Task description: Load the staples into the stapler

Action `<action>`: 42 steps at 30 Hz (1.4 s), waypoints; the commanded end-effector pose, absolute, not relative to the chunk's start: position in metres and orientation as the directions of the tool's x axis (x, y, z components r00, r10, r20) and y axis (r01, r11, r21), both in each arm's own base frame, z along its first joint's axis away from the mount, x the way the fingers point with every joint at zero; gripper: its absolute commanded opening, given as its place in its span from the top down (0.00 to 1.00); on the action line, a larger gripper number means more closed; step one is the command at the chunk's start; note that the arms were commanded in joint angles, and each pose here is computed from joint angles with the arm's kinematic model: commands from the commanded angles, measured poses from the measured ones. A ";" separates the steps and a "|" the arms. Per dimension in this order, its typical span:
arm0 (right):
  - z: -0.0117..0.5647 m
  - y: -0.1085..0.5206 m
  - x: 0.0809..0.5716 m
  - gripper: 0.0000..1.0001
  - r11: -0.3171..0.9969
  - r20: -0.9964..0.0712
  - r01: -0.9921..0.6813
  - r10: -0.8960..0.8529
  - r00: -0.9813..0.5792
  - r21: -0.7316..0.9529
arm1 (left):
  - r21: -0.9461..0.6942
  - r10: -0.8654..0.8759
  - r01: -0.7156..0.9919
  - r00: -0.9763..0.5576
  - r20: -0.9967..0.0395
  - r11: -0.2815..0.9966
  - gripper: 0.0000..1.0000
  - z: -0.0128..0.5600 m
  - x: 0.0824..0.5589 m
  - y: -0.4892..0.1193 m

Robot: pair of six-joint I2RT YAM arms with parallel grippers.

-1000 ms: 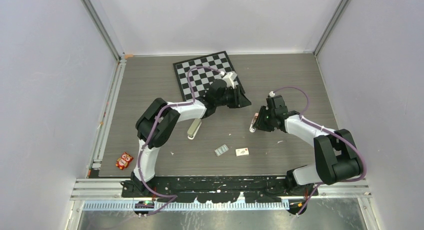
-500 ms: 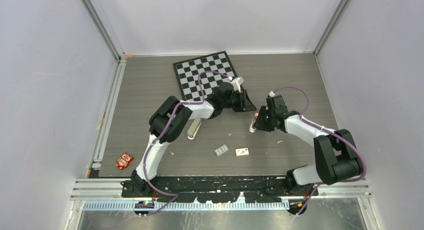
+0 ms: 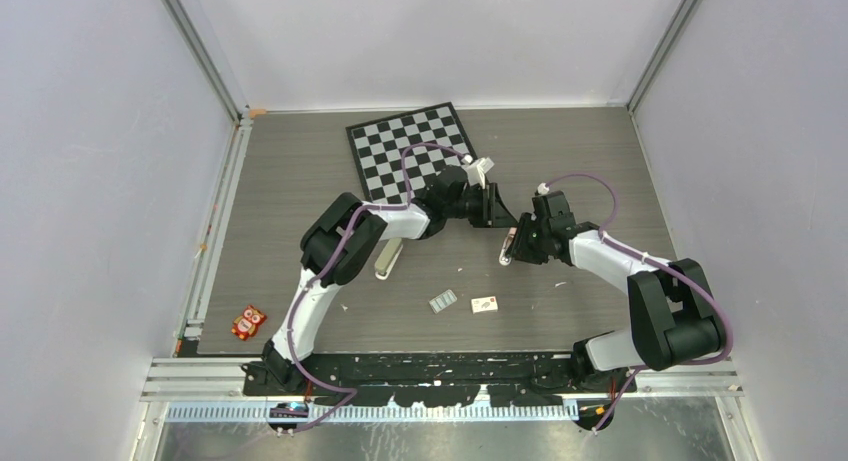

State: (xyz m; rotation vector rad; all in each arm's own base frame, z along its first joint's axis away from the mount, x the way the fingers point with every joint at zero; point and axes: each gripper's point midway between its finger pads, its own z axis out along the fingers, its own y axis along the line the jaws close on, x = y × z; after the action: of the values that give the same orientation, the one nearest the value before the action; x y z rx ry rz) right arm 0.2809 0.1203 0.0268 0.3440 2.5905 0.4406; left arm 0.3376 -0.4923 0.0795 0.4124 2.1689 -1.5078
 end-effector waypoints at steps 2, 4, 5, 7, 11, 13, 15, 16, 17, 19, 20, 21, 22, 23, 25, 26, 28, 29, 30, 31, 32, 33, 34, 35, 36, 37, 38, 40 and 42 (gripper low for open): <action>0.023 0.116 0.283 0.67 0.929 -0.434 0.158 0.300 -0.849 0.333 | -0.789 0.029 0.559 -0.820 -0.572 0.253 0.63 0.110 0.315 -0.493; 0.023 0.115 0.283 0.67 0.930 -0.435 0.159 0.301 -0.849 0.332 | -0.787 0.034 0.561 -0.819 -0.573 0.259 0.63 0.109 0.311 -0.490; 0.023 0.115 0.283 0.67 0.930 -0.437 0.160 0.302 -0.847 0.331 | -0.785 0.039 0.562 -0.819 -0.573 0.259 0.63 0.107 0.308 -0.490; 0.023 0.115 0.283 0.67 0.930 -0.436 0.162 0.302 -0.848 0.330 | -0.778 0.050 0.571 -0.813 -0.580 0.260 0.63 0.106 0.303 -0.489; 0.022 0.115 0.283 0.67 0.930 -0.436 0.163 0.302 -0.848 0.329 | -0.768 0.070 0.584 -0.806 -0.588 0.263 0.63 0.103 0.295 -0.490; 0.022 0.114 0.283 0.67 0.930 -0.436 0.163 0.303 -0.847 0.330 | -0.765 0.079 0.587 -0.804 -0.589 0.264 0.63 0.100 0.292 -0.491; 0.023 0.115 0.283 0.67 0.930 -0.436 0.163 0.302 -0.848 0.329 | -0.763 0.089 0.589 -0.803 -0.589 0.265 0.63 0.096 0.289 -0.492; 0.023 0.114 0.283 0.67 0.930 -0.436 0.163 0.303 -0.847 0.330 | -0.762 0.094 0.590 -0.803 -0.589 0.266 0.63 0.095 0.288 -0.492; 0.023 0.115 0.283 0.67 0.930 -0.438 0.161 0.303 -0.847 0.331 | -0.762 0.097 0.588 -0.804 -0.586 0.272 0.63 0.092 0.287 -0.492; 0.024 0.115 0.283 0.66 0.929 -0.440 0.159 0.302 -0.846 0.334 | -0.758 0.104 0.590 -0.803 -0.587 0.279 0.63 0.089 0.285 -0.491; 0.025 0.115 0.284 0.65 0.928 -0.441 0.159 0.304 -0.844 0.336 | -0.757 0.108 0.590 -0.803 -0.586 0.283 0.63 0.088 0.284 -0.491; 0.026 0.116 0.284 0.64 0.928 -0.442 0.156 0.304 -0.844 0.339 | -0.754 0.109 0.591 -0.802 -0.587 0.287 0.63 0.087 0.284 -0.490; 0.027 0.116 0.284 0.64 0.928 -0.446 0.154 0.303 -0.842 0.340 | -0.750 0.109 0.593 -0.800 -0.590 0.292 0.64 0.086 0.284 -0.490; 0.028 0.116 0.284 0.63 0.928 -0.448 0.152 0.302 -0.841 0.340 | -0.746 0.110 0.595 -0.798 -0.593 0.297 0.64 0.085 0.284 -0.489; 0.030 0.116 0.284 0.63 0.929 -0.449 0.150 0.300 -0.842 0.339 | -0.738 0.118 0.601 -0.794 -0.597 0.308 0.64 0.084 0.283 -0.488; 0.031 0.116 0.284 0.63 0.929 -0.450 0.148 0.299 -0.842 0.339 | -0.733 0.123 0.603 -0.792 -0.598 0.315 0.64 0.082 0.282 -0.487; 0.033 0.117 0.284 0.63 0.927 -0.450 0.147 0.301 -0.841 0.346 | -0.722 0.133 0.610 -0.786 -0.603 0.327 0.64 0.079 0.280 -0.486; 0.035 0.117 0.284 0.62 0.926 -0.452 0.145 0.302 -0.839 0.349 | -0.719 0.137 0.610 -0.786 -0.603 0.333 0.64 0.077 0.280 -0.485; 0.037 0.117 0.284 0.62 0.925 -0.455 0.145 0.303 -0.837 0.350 | -0.717 0.140 0.610 -0.785 -0.603 0.337 0.64 0.075 0.279 -0.485; 0.038 0.117 0.284 0.62 0.925 -0.458 0.143 0.302 -0.836 0.351 | -0.715 0.140 0.612 -0.784 -0.604 0.339 0.64 0.075 0.279 -0.484; 0.039 0.117 0.284 0.62 0.926 -0.458 0.141 0.300 -0.837 0.350 | -0.713 0.141 0.612 -0.784 -0.605 0.343 0.64 0.074 0.279 -0.483; 0.041 0.117 0.285 0.62 0.926 -0.461 0.137 0.298 -0.836 0.351 | -0.711 0.143 0.613 -0.783 -0.605 0.345 0.64 0.073 0.278 -0.482; 0.041 0.117 0.284 0.62 0.927 -0.459 0.136 0.297 -0.838 0.351 | -0.708 0.144 0.614 -0.781 -0.607 0.349 0.64 0.072 0.278 -0.481; 0.043 0.118 0.284 0.62 0.926 -0.459 0.134 0.296 -0.838 0.352 | -0.706 0.145 0.614 -0.781 -0.607 0.354 0.64 0.070 0.278 -0.480; 0.044 0.118 0.284 0.62 0.926 -0.461 0.133 0.297 -0.836 0.354 | -0.704 0.146 0.613 -0.781 -0.607 0.359 0.64 0.069 0.278 -0.479; 0.044 0.118 0.284 0.61 0.925 -0.461 0.132 0.297 -0.836 0.356 | -0.702 0.150 0.615 -0.781 -0.607 0.360 0.64 0.068 0.277 -0.479; 0.045 0.118 0.284 0.60 0.924 -0.461 0.131 0.298 -0.836 0.359 | -0.700 0.152 0.616 -0.780 -0.607 0.362 0.64 0.068 0.276 -0.478; 0.046 0.118 0.282 0.59 0.924 -0.460 0.131 0.298 -0.837 0.360 | -0.697 0.156 0.617 -0.779 -0.607 0.366 0.64 0.066 0.275 -0.477; 0.046 0.118 0.282 0.59 0.924 -0.459 0.132 0.298 -0.837 0.359 | -0.695 0.157 0.617 -0.778 -0.608 0.370 0.64 0.065 0.275 -0.476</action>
State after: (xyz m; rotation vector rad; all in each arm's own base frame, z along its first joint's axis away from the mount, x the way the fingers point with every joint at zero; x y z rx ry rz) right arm 0.2719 0.1165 0.0296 0.3166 2.6116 0.4135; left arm 0.3101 -0.4775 0.0800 0.5638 2.1144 -1.3851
